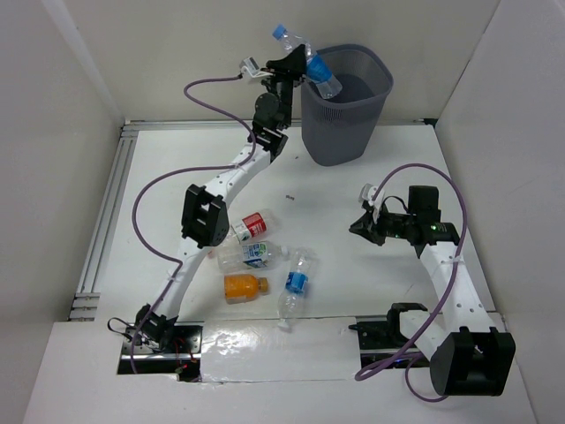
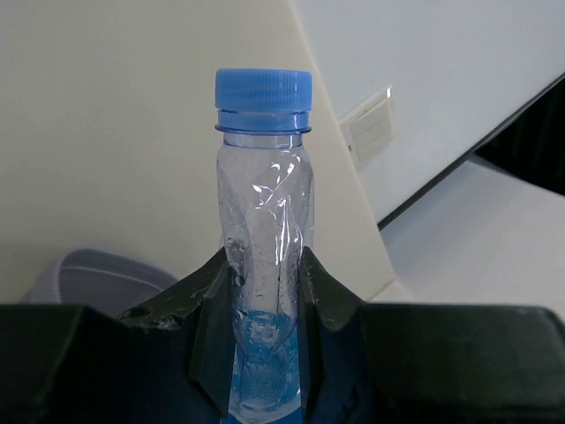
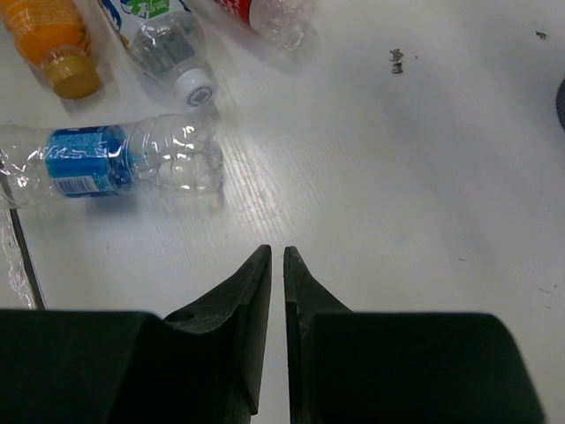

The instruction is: Put the plastic bottles in the bin

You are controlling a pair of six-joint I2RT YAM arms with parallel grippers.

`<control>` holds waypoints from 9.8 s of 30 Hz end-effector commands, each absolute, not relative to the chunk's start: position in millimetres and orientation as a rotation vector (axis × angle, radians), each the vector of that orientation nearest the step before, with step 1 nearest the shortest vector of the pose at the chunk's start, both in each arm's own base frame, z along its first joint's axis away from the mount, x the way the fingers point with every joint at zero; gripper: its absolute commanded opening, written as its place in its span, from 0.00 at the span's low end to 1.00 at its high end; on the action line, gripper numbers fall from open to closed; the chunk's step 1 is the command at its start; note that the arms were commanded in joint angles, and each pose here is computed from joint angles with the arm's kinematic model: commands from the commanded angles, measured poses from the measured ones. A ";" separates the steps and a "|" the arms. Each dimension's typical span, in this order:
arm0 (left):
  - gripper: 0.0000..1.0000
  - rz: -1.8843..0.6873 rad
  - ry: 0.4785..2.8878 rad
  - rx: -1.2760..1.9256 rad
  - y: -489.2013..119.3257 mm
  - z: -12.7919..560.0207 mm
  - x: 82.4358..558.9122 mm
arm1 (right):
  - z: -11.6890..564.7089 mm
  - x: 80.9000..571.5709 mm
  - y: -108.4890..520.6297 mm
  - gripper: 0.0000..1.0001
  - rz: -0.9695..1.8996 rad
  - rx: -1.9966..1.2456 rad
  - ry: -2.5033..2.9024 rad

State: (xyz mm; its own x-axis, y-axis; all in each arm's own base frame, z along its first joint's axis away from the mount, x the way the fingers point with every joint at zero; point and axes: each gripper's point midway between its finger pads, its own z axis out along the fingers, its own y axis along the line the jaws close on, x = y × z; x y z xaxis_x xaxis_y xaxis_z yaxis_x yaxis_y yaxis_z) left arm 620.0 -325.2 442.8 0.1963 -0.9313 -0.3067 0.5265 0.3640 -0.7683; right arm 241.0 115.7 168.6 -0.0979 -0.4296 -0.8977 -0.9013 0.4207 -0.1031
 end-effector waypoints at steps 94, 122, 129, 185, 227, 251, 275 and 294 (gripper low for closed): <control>1.00 -0.325 2.284 0.123 -158.6 196.3 229.1 | 190.2 168.2 280.8 0.31 0.671 -2.189 0.683; 1.00 -0.376 2.380 0.719 -189.6 112.3 323.5 | 413.7 527.6 176.4 1.00 0.229 -0.881 1.512; 1.00 -0.274 2.505 0.847 -205.7 59.3 324.3 | 454.5 461.5 165.3 1.00 0.407 -0.892 1.425; 1.00 -0.987 0.946 0.264 -351.4 571.1 485.1 | 197.8 214.3 167.5 1.00 0.671 -1.521 1.336; 1.00 -1.043 1.878 0.580 -186.4 268.7 124.7 | 176.9 317.0 373.1 0.07 0.626 -1.876 1.227; 1.00 -0.460 2.490 0.751 -253.4 148.1 186.8 | 400.0 527.2 152.4 0.10 0.187 -0.701 1.545; 1.00 0.052 2.899 1.003 -232.6 49.1 126.5 | 399.4 458.6 78.2 1.00 0.370 -0.685 1.566; 0.12 -0.625 2.152 0.717 -343.1 327.8 256.9 | 369.0 320.5 83.8 0.00 0.539 -1.114 1.344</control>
